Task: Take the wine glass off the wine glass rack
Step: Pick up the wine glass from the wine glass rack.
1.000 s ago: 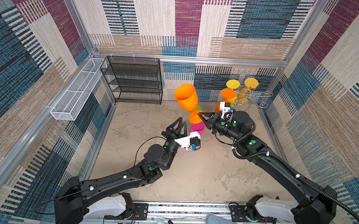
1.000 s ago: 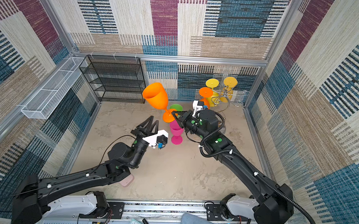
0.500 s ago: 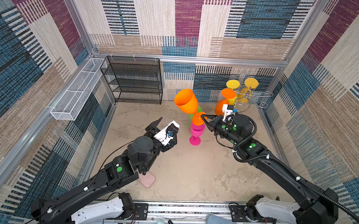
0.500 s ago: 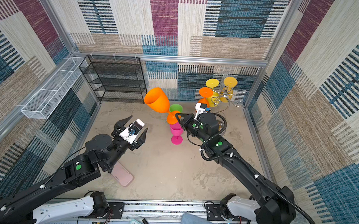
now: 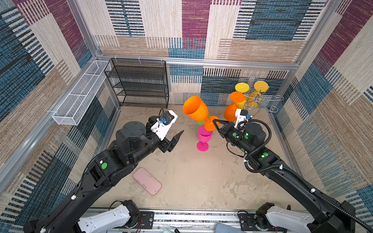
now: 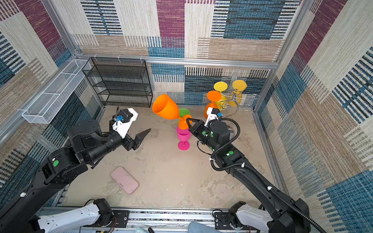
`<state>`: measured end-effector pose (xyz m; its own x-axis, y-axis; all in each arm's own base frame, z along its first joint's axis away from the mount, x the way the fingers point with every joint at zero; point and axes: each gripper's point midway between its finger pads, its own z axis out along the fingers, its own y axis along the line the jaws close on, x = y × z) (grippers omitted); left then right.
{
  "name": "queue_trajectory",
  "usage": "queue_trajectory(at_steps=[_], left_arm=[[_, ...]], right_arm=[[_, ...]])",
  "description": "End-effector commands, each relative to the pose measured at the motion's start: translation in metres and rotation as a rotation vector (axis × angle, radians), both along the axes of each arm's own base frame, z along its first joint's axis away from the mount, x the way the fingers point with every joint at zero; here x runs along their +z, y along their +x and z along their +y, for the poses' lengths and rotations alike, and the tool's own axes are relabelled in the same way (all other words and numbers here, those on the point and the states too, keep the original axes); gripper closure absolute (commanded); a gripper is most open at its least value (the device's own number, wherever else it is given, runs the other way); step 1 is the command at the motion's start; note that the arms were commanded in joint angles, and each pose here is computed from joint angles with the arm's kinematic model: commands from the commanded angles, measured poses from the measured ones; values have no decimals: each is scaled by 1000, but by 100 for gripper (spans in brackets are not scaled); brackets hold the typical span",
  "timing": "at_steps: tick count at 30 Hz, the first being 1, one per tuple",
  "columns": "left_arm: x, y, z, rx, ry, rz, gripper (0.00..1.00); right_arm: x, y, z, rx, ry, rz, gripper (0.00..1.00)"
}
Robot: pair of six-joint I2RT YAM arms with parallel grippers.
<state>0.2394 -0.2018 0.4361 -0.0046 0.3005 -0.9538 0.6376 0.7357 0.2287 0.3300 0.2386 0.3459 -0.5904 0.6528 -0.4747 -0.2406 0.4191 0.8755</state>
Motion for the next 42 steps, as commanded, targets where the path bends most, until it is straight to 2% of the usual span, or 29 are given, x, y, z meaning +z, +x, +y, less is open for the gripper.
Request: queue_trajectory(at_steps=[1,17,26,34,39,42], left_arm=[[5,-14,-20,-158,-77,89,22],[29,18,-39,-278,-86,98,32],[19,26,-54,-365,-64,154,42],[6,32,-61,-376,-59,192,47],[3,36,-65,-386,-74,203,55],[1,38,-68,-393,-78,211,64]], right_arm=[[16,1,-2,-12,18,-71,100],[9,1,-4,-16,-23,-89,100],[3,3,1,0,-28,-76,100],[2,6,1,-4,-34,-76,100],[1,6,1,-8,-40,-72,100],[0,7,1,-11,-42,-70,100]])
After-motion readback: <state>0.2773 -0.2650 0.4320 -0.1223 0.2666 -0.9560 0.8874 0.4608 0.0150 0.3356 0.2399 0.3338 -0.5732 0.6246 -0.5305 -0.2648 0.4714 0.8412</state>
